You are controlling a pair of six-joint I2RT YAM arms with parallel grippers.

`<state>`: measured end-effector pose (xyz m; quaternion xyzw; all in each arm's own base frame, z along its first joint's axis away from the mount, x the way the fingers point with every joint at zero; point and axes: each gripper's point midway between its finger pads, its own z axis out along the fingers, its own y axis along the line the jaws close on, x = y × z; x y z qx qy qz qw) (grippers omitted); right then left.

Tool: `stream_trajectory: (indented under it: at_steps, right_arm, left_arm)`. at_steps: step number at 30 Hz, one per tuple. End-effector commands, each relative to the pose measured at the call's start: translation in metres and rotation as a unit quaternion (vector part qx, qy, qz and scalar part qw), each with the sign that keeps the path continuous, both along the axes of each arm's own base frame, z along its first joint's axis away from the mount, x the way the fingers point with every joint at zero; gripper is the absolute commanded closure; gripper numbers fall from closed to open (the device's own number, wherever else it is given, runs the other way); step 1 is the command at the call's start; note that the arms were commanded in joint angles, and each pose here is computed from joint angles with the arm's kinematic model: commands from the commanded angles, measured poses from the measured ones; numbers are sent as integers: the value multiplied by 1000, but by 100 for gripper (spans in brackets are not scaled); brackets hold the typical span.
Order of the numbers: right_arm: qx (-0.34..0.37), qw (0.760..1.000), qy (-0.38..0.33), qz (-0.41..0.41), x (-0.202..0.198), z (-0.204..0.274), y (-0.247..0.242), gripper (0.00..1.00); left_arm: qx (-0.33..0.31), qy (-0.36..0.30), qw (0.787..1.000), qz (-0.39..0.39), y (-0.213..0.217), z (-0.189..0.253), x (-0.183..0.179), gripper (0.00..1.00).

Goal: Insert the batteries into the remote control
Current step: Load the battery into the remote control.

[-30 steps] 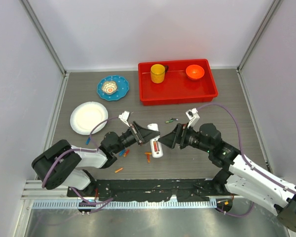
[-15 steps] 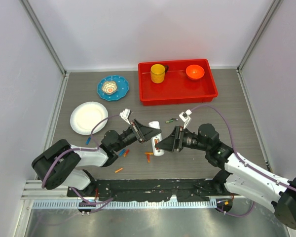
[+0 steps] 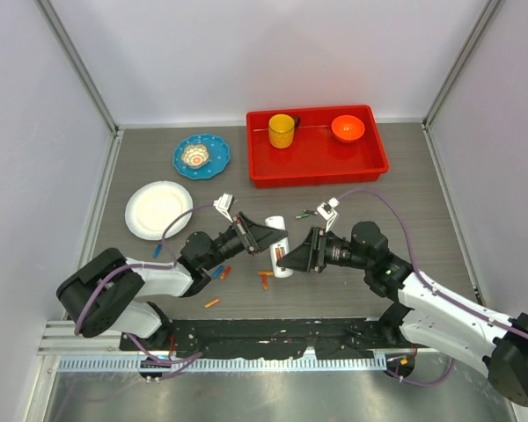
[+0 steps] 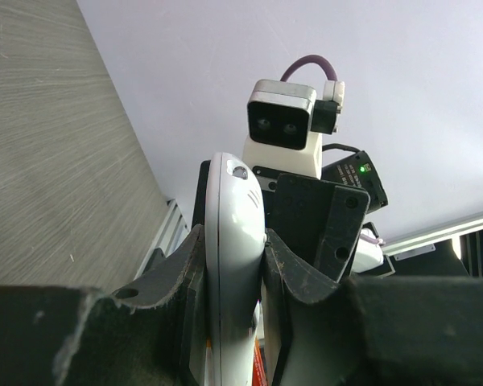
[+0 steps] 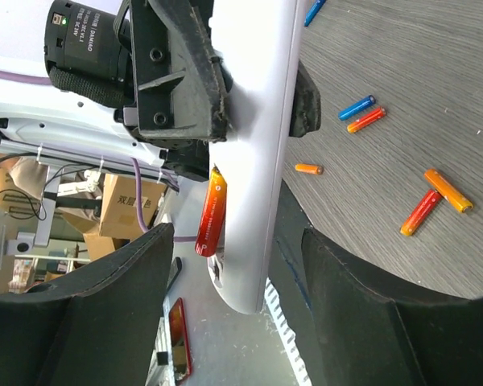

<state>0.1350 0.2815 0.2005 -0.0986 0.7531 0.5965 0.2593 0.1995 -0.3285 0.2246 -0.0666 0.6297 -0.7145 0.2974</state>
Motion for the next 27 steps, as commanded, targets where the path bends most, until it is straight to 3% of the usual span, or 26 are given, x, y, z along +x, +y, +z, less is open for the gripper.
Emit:
stream_trajectory:
  at_steps: [1, 27]
  right_arm:
    - [31, 999, -11, -5, 5, 13, 3, 30]
    - [17, 1000, 14, -16, 16, 1, 7, 40]
  left_arm:
    - [-108, -105, 989, -9, 12, 74, -14, 100]
    - [-122, -112, 986, -23, 15, 86, -24, 100]
